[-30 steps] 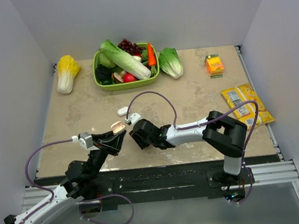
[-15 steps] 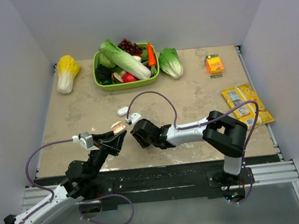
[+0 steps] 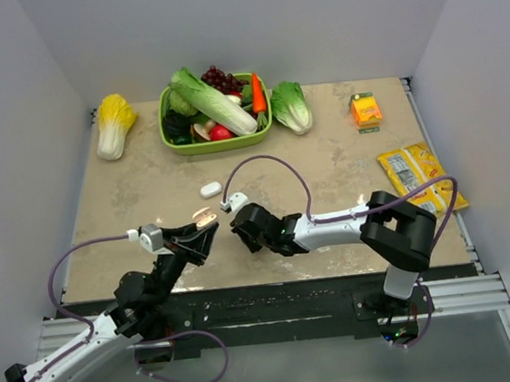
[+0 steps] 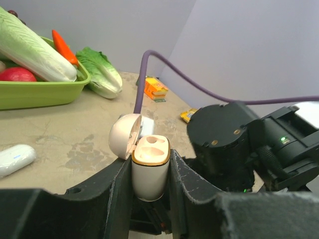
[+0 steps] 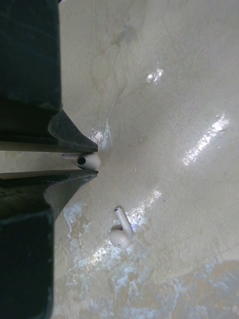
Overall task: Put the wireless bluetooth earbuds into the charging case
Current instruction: Pick up the earbud from the center of the board, then place the earbud in the charging case.
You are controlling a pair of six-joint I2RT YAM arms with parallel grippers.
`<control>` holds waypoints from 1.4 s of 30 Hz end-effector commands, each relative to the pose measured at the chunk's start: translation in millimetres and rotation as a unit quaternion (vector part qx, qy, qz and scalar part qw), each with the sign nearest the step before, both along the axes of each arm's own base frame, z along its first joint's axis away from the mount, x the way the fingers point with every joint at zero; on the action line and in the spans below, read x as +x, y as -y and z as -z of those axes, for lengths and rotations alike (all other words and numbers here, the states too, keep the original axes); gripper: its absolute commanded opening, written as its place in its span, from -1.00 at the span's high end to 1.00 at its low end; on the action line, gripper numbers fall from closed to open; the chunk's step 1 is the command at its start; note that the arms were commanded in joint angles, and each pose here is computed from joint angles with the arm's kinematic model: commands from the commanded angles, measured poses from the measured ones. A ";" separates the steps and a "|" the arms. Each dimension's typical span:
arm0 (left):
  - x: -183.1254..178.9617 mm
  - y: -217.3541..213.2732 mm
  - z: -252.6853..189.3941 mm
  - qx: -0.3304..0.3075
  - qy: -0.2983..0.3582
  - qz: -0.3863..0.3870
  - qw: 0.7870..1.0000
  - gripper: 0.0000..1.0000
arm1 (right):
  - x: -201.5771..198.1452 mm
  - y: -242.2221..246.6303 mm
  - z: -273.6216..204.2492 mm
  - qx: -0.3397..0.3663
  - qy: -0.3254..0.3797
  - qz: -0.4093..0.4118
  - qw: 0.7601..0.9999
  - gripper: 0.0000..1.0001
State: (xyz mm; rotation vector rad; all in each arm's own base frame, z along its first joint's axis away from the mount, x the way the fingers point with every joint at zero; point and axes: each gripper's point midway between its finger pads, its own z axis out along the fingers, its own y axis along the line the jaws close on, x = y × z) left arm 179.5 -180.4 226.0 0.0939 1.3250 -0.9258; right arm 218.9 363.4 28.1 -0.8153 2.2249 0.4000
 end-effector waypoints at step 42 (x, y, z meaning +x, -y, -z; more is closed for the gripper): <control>-24.6 59.1 -187.0 -0.111 0.365 0.055 0.923 1.00 | -34.4 115.7 -399.8 0.556 0.374 0.012 0.742 1.00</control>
